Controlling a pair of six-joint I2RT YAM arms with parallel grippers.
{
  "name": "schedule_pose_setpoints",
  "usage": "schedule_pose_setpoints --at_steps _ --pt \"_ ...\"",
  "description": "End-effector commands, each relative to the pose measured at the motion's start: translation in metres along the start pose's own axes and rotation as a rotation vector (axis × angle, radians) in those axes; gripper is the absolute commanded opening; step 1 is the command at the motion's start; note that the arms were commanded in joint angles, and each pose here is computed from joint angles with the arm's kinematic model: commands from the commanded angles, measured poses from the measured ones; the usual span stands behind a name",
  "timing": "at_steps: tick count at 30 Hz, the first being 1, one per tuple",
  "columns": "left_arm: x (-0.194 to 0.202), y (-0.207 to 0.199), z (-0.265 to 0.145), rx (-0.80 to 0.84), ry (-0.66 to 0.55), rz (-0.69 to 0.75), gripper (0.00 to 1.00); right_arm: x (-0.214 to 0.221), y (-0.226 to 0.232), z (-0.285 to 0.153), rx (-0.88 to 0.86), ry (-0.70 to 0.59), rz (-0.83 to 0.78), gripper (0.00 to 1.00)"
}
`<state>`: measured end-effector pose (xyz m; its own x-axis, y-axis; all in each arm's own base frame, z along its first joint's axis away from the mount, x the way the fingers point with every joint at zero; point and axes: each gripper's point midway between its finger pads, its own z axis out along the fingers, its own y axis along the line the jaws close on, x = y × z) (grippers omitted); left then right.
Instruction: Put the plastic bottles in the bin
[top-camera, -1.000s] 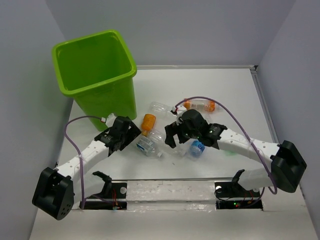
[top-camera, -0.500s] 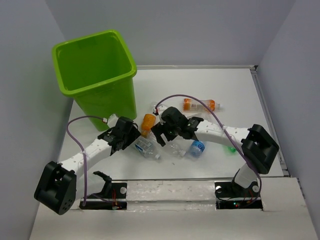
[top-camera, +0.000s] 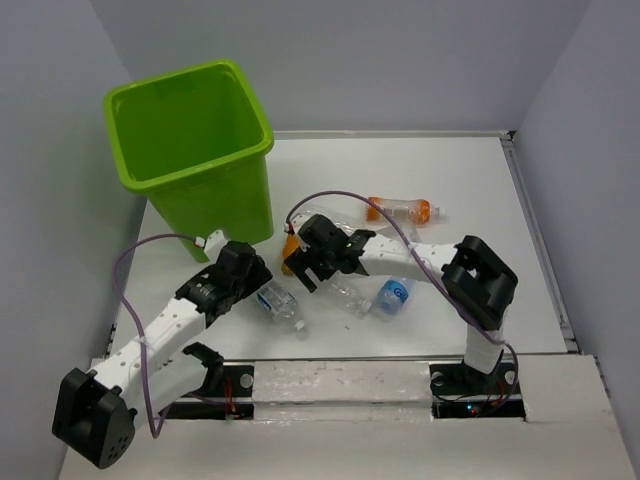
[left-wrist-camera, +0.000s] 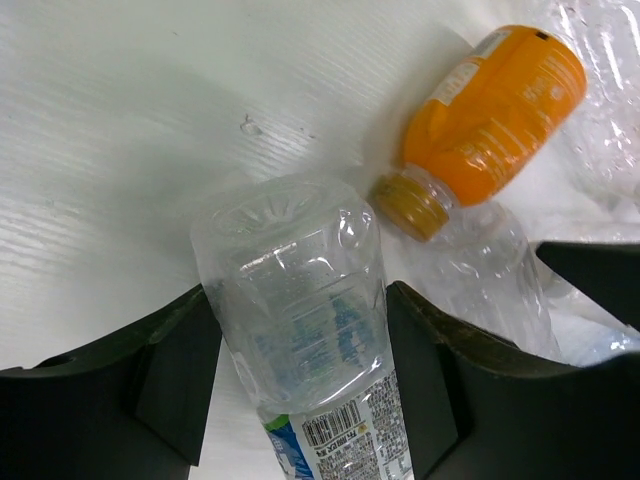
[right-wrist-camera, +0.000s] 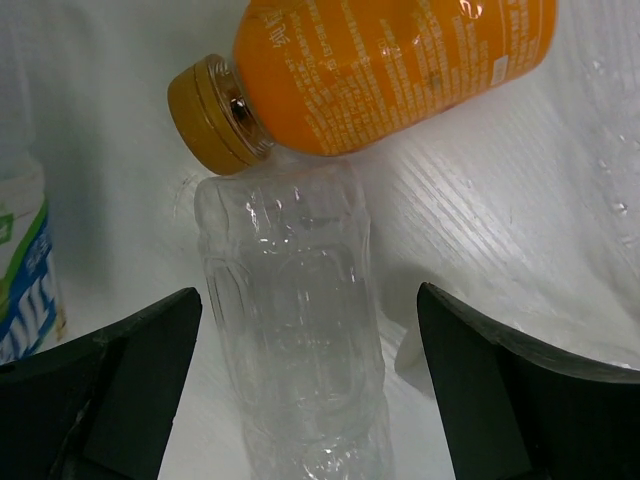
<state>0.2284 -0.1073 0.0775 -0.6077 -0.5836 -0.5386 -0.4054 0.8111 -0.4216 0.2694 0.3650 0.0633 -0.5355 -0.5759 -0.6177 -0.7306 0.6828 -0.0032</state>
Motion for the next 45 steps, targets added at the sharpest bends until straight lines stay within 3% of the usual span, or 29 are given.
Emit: schedule_pose_setpoints --at_steps 1,8,10,13,18,22,27,31,35,40,41,43,44,45 --pt "-0.009 -0.01 -0.028 0.067 -0.011 0.063 0.55 -0.021 0.009 0.001 0.008 -0.034 -0.036 0.93" --pt "-0.056 -0.041 -0.096 0.185 -0.1 0.158 0.54 -0.018 0.008 0.01 0.058 -0.023 -0.044 0.76" --pt "-0.08 -0.049 -0.126 0.22 -0.17 0.165 0.54 -0.024 0.007 0.005 0.065 -0.039 -0.035 0.6" --pt "-0.121 -0.071 -0.181 0.345 -0.302 0.12 0.51 -0.031 0.005 -0.004 0.071 -0.065 -0.022 0.47" --pt "-0.193 -0.118 -0.275 0.57 -0.541 0.054 0.48 -0.056 0.015 -0.052 0.018 -0.184 0.034 0.43" --pt "-0.249 -0.145 -0.328 0.623 -0.736 0.03 0.48 -0.074 0.023 -0.1 -0.065 -0.312 0.081 0.38" --pt "-0.331 -0.149 -0.352 0.38 -1.037 -0.047 0.48 -0.092 0.039 -0.156 -0.204 -0.456 0.119 0.33" --pt "-0.372 -0.152 -0.357 0.169 -1.175 -0.093 0.48 -0.1 0.048 -0.183 -0.273 -0.508 0.118 0.33" --pt "-0.4 -0.163 -0.341 -0.103 -1.27 -0.018 0.49 -0.114 0.057 -0.219 -0.339 -0.585 0.106 0.31" --pt "-0.415 -0.167 -0.318 -0.303 -1.325 0.024 0.51 -0.136 0.06 -0.265 -0.39 -0.696 0.091 0.31" --pt "-0.417 -0.169 -0.303 -0.337 -1.313 0.034 0.68 -0.144 0.061 -0.278 -0.399 -0.727 0.084 0.31" --pt "-0.416 -0.171 -0.29 -0.359 -1.295 0.04 0.93 -0.156 0.06 -0.292 -0.398 -0.77 0.06 0.31" --pt "-0.413 -0.172 -0.284 -0.372 -1.281 0.046 0.99 -0.17 0.057 -0.31 -0.385 -0.82 0.058 0.3" --pt "-0.412 -0.172 -0.282 -0.376 -1.273 0.044 0.99 -0.178 0.054 -0.319 -0.372 -0.848 0.058 0.29"
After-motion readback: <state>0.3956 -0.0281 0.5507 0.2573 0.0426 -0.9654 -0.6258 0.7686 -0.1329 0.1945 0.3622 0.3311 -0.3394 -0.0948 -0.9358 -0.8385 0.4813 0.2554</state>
